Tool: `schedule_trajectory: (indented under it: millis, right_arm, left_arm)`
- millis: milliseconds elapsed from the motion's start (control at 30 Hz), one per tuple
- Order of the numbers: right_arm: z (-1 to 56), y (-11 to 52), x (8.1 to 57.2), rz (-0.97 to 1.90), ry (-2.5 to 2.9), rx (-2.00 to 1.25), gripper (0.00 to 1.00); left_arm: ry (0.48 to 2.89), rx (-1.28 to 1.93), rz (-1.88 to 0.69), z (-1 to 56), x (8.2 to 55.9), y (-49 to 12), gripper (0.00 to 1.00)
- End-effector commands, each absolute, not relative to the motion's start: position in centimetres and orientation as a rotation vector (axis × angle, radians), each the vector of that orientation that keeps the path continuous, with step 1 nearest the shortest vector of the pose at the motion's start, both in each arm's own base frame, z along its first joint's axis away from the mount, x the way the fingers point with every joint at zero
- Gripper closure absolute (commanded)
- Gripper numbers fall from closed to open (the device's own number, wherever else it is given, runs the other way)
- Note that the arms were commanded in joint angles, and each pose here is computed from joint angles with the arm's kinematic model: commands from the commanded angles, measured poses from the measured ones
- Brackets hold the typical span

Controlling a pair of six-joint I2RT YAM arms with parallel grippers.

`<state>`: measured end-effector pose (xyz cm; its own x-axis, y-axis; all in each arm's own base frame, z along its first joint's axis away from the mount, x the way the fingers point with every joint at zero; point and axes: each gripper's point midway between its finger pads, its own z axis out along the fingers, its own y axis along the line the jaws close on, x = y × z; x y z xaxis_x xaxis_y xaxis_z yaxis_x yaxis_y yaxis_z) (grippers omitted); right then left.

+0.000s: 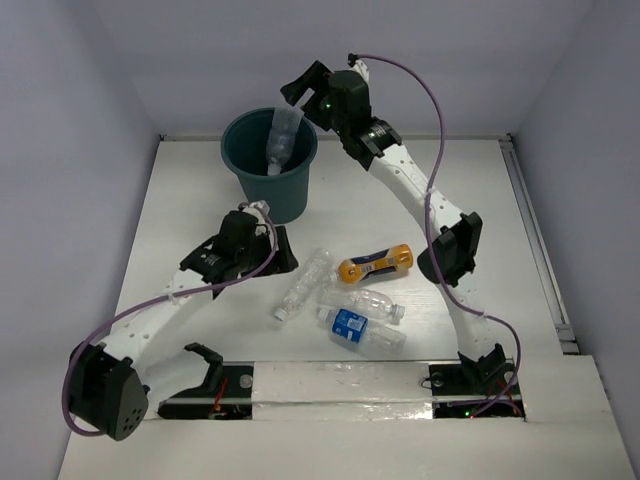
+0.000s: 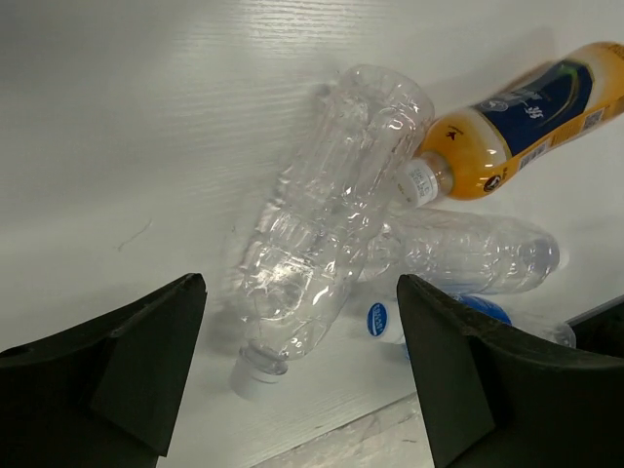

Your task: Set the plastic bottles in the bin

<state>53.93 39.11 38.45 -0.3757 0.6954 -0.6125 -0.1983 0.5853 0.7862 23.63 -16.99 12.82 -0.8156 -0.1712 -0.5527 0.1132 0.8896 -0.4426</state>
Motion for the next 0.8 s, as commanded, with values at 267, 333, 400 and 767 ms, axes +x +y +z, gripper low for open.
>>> schedule_trajectory:
  millis: [267, 333, 400, 767]
  right_arm:
    - [48.1, 34.3, 45.3, 0.981, 1.585, 0.199, 0.51]
    - [46.2, 33.4, 42.9, 0.99, 1.628, 0.157, 0.77]
    - [42.8, 31.7, 38.8, 0.992, 1.694, 0.069, 0.86]
    - [24.2, 21.6, 23.6, 0.774, 2.161, -0.045, 0.47]
  left_arm:
    - [2.455, 0.256, -0.763, 12.3, 25.2, -21.8, 0.22]
    - [2.477, 0.303, -0.761, 11.4, 25.2, -22.3, 0.22]
    - [2.492, 0.322, -0.748, 10.8, 25.7, -22.5, 0.21]
    - [2.598, 0.345, -0.653, 7.0, 27.3, -23.3, 0.23]
